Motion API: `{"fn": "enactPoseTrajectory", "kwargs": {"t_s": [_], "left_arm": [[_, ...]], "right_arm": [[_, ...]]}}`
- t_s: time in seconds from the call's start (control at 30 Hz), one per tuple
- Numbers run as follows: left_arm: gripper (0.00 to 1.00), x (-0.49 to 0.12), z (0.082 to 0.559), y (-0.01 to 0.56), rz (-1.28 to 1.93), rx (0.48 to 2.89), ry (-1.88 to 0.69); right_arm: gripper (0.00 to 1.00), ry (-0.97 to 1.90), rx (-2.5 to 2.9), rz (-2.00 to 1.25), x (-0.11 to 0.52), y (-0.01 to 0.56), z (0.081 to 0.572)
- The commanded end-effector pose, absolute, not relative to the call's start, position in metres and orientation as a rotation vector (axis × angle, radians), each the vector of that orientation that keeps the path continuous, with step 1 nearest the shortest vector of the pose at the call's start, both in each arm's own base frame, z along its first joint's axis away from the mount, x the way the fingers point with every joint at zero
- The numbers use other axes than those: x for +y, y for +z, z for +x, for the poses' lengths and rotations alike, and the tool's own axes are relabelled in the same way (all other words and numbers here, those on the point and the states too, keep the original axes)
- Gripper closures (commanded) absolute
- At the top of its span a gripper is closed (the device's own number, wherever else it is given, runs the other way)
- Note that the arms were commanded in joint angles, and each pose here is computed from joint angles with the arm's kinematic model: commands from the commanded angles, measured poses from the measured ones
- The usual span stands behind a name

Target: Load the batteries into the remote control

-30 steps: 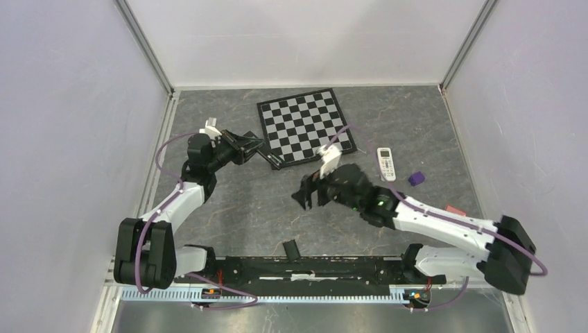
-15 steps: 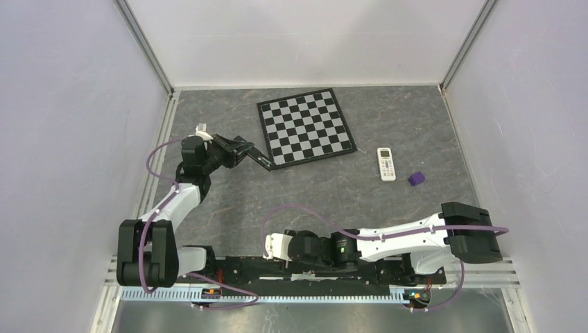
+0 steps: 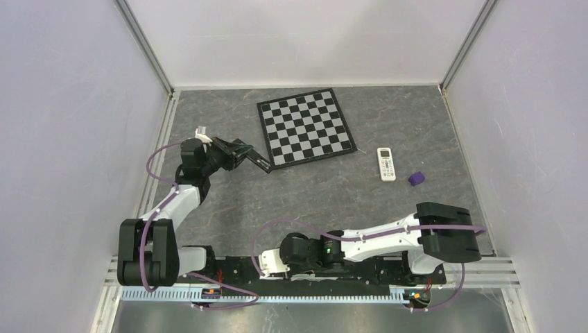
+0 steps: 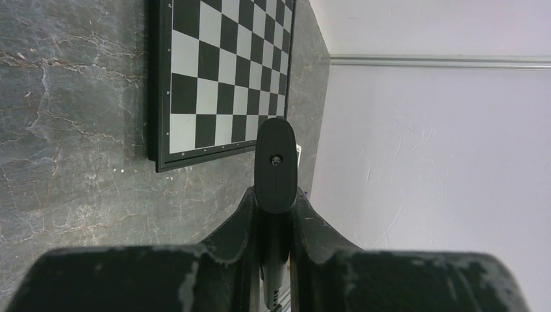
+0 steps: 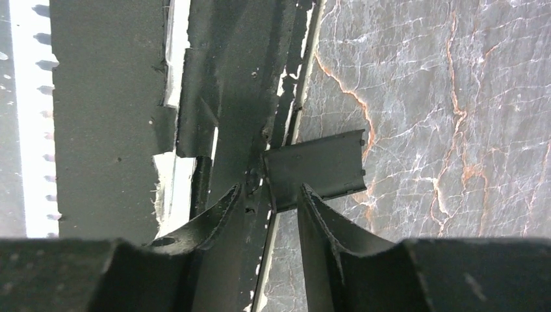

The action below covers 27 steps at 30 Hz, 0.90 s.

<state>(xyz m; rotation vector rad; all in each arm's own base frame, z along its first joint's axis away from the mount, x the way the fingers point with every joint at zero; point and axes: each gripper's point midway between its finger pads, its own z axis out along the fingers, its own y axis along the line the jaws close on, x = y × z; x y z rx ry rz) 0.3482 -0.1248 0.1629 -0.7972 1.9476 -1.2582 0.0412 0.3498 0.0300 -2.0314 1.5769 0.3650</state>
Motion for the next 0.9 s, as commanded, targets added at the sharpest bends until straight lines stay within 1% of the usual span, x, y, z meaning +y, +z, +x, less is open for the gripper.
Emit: {"fn": "enactPoseTrajectory", "kwargs": {"t_s": [0.0, 0.23, 0.37, 0.5, 0.6, 0.77, 0.83, 0.87], "left_arm": [[0.98, -0.127, 0.351, 0.170, -0.750, 1.923, -1.296], [0.98, -0.129, 0.354, 0.170, -0.752, 1.919, -1.316], [0.98, -0.130, 0.354, 0.171, -0.752, 1.917, -1.326], [0.98, -0.130, 0.354, 0.169, -0.756, 1.919, -1.330], [0.98, -0.130, 0.353, 0.168, -0.758, 1.919, -1.335], [0.98, -0.131, 0.352, 0.169, -0.756, 1.917, -1.340], [0.98, -0.131, 0.351, 0.169, -0.755, 1.915, -1.342], [0.98, -0.131, 0.351, 0.169, -0.755, 1.916, -1.343]], "right_arm": [[0.61, 0.411, 1.506, -1.989, 0.375, 0.049, 0.051], [0.67, 0.457, 1.532, -2.010, 0.374, 0.040, 0.053], [0.68, 0.497, 1.527, -2.035, 0.374, 0.037, 0.047], [0.64, 0.515, 1.527, -2.044, 0.374, 0.037, 0.044], [0.63, 0.516, 1.537, -2.056, 0.374, 0.032, 0.044], [0.64, 0.505, 1.566, -2.056, 0.373, 0.025, 0.047], [0.66, 0.501, 1.577, -2.043, 0.373, 0.026, 0.050], [0.70, 0.500, 1.582, -2.034, 0.374, 0.027, 0.052]]}}
